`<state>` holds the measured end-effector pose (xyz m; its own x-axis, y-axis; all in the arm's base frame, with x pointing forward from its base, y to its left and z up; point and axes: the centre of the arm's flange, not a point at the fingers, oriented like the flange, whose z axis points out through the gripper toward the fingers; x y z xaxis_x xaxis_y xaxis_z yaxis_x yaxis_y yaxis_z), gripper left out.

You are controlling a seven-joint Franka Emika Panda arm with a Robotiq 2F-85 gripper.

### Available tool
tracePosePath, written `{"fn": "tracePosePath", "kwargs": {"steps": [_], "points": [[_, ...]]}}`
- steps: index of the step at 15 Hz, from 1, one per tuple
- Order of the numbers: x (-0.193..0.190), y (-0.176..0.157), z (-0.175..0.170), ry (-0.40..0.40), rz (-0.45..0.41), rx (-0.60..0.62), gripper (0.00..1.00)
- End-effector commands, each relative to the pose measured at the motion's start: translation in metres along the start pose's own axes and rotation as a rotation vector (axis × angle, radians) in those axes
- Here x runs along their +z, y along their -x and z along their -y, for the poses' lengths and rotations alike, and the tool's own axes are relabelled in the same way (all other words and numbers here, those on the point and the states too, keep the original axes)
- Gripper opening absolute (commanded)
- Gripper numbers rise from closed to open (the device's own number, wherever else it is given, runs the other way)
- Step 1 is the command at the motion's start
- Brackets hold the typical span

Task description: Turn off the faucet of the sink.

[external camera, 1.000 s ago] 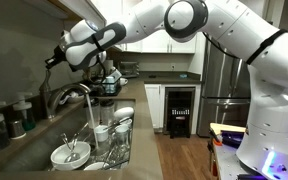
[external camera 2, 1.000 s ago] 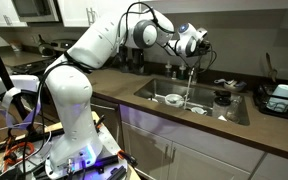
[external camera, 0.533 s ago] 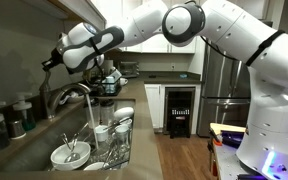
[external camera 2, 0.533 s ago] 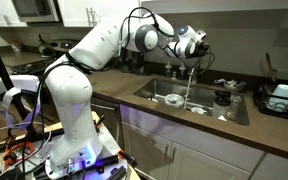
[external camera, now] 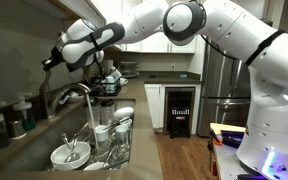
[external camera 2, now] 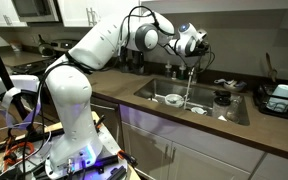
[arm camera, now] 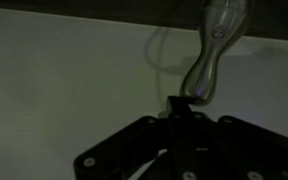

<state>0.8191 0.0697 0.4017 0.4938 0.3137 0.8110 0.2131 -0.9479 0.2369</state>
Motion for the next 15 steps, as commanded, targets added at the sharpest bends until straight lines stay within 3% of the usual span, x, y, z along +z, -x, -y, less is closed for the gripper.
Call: {"fn": "tracePosePath", "kwargs": {"steps": [1, 15], "points": [[-0.0102, -0.0002, -0.0057, -0.044, 0.061, 0.008, 0.04], [-0.0101, 0.0088, -0.0084, -0.081, 0.140, 0.030, 0.03]]}}
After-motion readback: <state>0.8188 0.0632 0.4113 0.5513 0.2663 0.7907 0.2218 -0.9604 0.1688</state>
